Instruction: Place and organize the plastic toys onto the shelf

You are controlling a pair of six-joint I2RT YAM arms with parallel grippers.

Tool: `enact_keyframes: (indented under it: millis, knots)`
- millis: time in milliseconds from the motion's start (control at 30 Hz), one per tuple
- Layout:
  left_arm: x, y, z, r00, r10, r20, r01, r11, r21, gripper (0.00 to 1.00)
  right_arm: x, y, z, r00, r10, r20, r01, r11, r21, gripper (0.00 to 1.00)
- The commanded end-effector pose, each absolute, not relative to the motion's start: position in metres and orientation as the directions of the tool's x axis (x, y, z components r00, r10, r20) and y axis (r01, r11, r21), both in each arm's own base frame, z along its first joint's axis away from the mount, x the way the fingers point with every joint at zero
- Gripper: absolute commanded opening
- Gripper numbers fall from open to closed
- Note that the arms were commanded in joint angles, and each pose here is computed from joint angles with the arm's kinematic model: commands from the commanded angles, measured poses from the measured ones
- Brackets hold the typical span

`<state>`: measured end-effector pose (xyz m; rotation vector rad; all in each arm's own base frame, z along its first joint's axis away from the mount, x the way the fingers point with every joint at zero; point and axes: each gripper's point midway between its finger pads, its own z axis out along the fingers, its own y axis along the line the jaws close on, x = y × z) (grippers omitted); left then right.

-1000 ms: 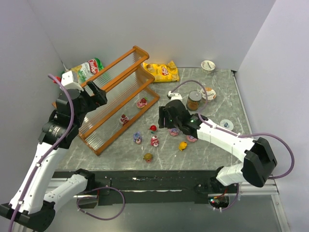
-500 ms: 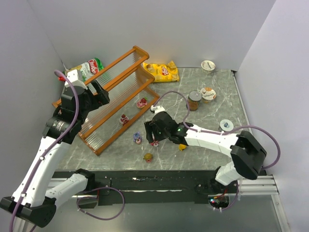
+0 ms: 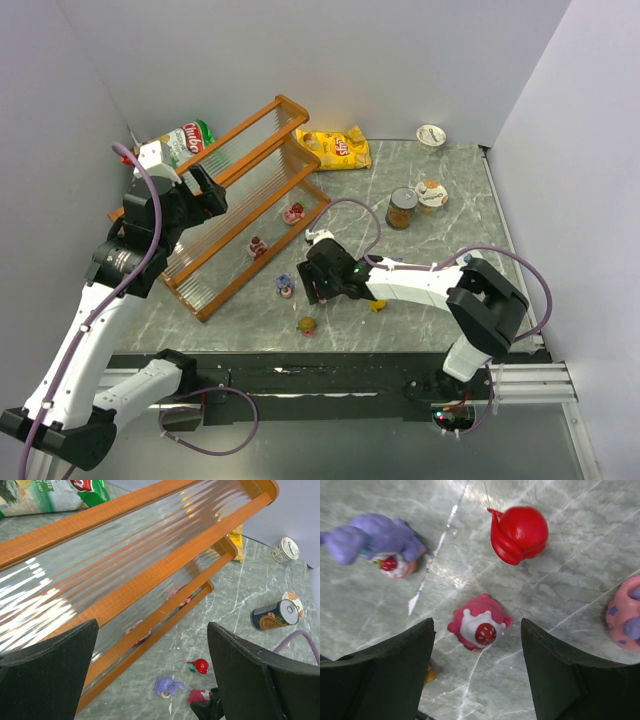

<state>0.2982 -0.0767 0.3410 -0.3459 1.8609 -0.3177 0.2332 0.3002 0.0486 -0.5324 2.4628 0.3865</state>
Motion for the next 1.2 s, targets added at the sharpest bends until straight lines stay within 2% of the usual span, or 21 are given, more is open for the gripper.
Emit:
enact_keyframes:
  millis: [0,233,367,567,800,1000,1167]
  knots:
    - [0.299,-0.082,0.358,-0.275,-0.384,-0.881,-0.031,0.920,-0.391,0.96,0.242,0.308,0.054,-0.721,-0.296,-0.627,-0.468,0.875,0.126,0.72]
    - [0.297,-0.079,0.357,-0.270,-0.379,-0.885,-0.039,0.923,-0.383,0.96,0.246,0.309,0.053,-0.719,-0.282,-0.635,-0.455,0.882,0.124,0.50]
    - [0.296,-0.079,0.356,-0.270,-0.380,-0.885,-0.040,0.922,-0.384,0.96,0.247,0.308,0.053,-0.718,-0.283,-0.636,-0.451,0.885,0.115,0.32]
    - [0.295,-0.076,0.357,-0.264,-0.381,-0.886,-0.048,0.923,-0.382,0.96,0.247,0.301,0.068,-0.708,-0.260,-0.657,-0.432,0.895,0.111,0.17]
    - [0.291,-0.072,0.357,-0.250,-0.392,-0.885,-0.061,0.919,-0.390,0.96,0.250,0.311,0.127,-0.634,-0.218,-0.742,-0.455,0.881,0.130,0.15]
    - [0.284,-0.067,0.359,-0.234,-0.404,-0.884,-0.072,0.914,-0.399,0.96,0.252,0.354,0.188,-0.543,-0.184,-0.819,-0.531,0.831,0.165,0.14]
    - [0.278,-0.061,0.358,-0.225,-0.407,-0.885,-0.091,0.913,-0.397,0.96,0.245,0.390,0.211,-0.490,-0.187,-0.852,-0.606,0.775,0.178,0.13]
